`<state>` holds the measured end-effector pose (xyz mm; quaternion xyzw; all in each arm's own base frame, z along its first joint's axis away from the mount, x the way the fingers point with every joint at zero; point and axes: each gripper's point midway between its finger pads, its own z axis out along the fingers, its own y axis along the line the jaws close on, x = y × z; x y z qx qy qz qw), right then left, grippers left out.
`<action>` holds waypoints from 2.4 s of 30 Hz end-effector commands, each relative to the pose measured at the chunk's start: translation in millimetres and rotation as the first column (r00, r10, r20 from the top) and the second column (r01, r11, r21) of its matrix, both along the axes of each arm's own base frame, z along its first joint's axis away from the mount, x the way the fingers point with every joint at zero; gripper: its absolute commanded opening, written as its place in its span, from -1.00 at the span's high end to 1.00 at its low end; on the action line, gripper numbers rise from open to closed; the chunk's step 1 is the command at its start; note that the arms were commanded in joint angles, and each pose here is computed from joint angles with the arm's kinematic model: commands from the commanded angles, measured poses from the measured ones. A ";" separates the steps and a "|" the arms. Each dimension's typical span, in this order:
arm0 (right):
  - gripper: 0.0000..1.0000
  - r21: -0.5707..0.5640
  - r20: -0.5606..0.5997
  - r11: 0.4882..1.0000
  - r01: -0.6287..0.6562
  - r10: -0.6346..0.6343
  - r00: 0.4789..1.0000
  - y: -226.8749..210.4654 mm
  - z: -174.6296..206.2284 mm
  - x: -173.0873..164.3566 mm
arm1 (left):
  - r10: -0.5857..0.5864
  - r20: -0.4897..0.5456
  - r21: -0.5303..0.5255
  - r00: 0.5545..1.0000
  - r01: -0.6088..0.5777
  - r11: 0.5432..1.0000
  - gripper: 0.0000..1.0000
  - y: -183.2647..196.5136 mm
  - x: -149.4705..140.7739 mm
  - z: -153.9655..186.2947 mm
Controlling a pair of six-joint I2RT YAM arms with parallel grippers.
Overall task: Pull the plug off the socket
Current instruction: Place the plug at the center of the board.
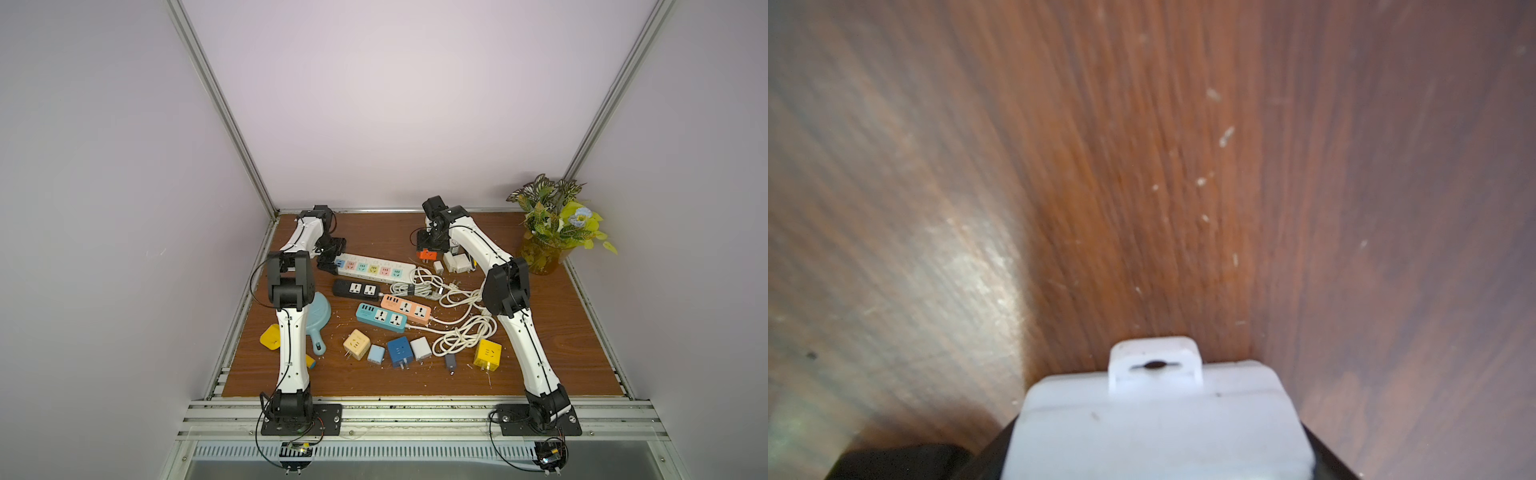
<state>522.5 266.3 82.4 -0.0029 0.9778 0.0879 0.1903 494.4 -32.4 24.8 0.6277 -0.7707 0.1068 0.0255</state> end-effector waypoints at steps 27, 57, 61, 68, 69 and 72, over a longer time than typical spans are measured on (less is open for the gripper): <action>-0.46 0.133 0.007 0.977 0.164 -0.167 0.986 10.9 0.5 16.8 | -0.007 -0.078 0.022 0.997 0.009 1.000 -0.94 0.1 -21.6 -14.9; -0.82 0.150 0.210 0.987 0.061 -0.092 0.973 11.9 88.9 16.6 | -0.042 0.008 0.040 0.999 0.041 0.998 -1.00 1.5 -9.4 16.1; -0.75 0.108 0.225 0.993 0.057 -0.080 0.971 -0.5 94.4 -3.6 | -0.048 0.015 0.042 0.999 0.047 0.998 -1.00 1.9 -8.8 18.4; -0.48 0.054 0.195 0.999 0.001 -0.012 0.981 5.5 81.5 -27.6 | -0.060 0.061 0.076 0.996 0.055 0.996 -1.00 7.0 -3.7 37.0; -0.46 0.052 0.188 0.999 -0.004 -0.006 0.982 7.1 78.9 -29.2 | -0.062 0.070 0.082 0.996 0.057 0.995 -1.00 7.9 -2.5 40.7; -0.38 0.043 0.169 0.999 0.003 -0.010 0.986 6.9 68.5 -28.7 | -0.070 0.084 0.088 0.994 0.063 0.994 -1.00 8.6 -2.3 47.6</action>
